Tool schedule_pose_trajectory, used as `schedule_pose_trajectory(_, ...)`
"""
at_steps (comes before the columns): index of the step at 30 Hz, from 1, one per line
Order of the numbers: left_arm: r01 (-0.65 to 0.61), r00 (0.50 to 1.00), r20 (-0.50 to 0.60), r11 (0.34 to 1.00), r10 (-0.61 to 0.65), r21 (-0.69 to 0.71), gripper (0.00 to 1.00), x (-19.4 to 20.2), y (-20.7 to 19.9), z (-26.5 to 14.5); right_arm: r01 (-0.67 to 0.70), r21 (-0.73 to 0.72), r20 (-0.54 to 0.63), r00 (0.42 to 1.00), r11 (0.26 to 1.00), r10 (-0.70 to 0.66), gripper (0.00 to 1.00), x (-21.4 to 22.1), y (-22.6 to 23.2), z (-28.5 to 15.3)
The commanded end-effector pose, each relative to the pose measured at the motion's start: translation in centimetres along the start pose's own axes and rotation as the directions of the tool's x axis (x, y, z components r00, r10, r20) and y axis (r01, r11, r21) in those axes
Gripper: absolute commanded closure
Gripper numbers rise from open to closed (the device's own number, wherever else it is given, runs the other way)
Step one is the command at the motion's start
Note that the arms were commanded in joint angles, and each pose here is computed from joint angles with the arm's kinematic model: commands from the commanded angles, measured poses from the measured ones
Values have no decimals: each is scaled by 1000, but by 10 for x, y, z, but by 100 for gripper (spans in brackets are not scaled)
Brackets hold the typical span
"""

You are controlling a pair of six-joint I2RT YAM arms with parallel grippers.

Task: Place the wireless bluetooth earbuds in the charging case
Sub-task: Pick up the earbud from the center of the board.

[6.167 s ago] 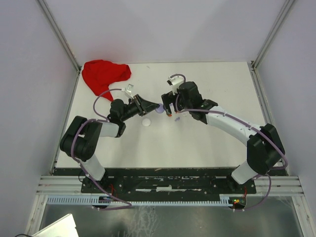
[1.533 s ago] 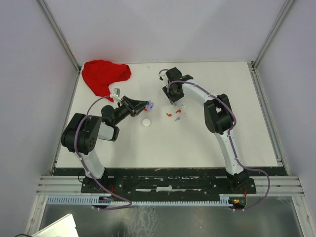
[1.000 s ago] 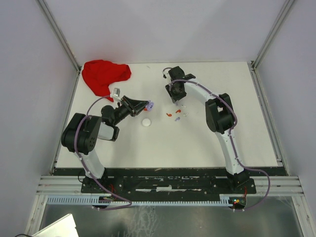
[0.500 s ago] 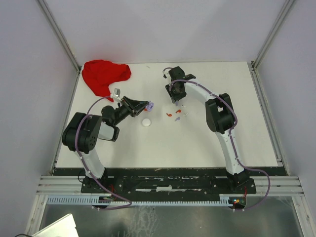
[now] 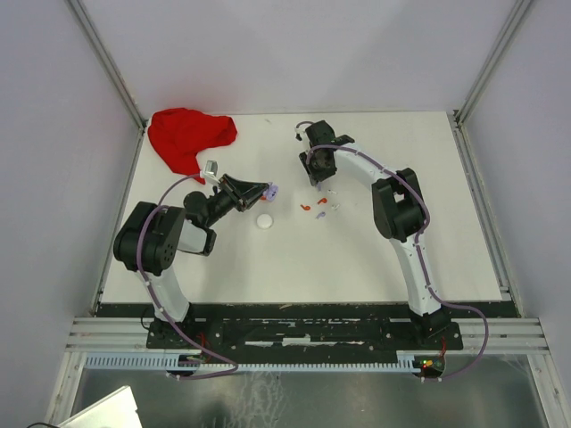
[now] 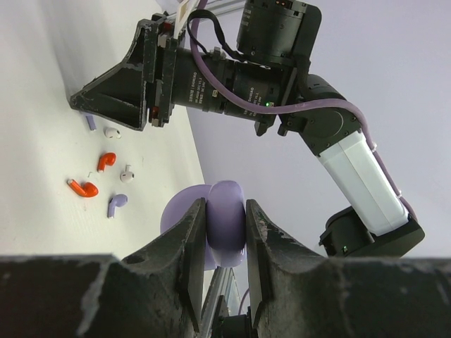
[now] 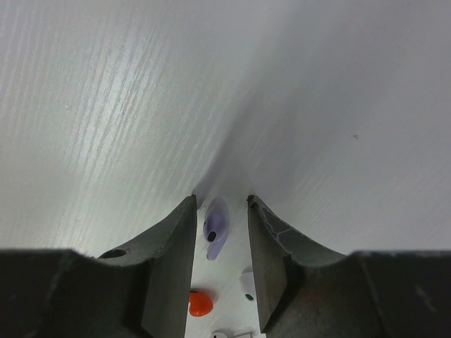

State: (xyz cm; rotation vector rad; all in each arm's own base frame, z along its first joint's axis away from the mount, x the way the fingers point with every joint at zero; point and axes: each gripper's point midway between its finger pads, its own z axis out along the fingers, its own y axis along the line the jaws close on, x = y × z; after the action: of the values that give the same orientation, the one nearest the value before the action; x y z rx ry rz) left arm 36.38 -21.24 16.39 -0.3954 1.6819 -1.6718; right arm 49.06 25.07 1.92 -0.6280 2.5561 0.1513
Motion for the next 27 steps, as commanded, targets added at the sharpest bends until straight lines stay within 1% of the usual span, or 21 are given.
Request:
schedule_pose_trajectory(1,-10,1000,1,998,10,64,97,0,-16,-1,-18,1,-38,999,1000,18,57,14,2,1)
schedule_pose_trajectory(27,1,1000,1,997,-1,76,97,2,-16,-3,-30,14,-51,998,999,31,59,25,0,-9)
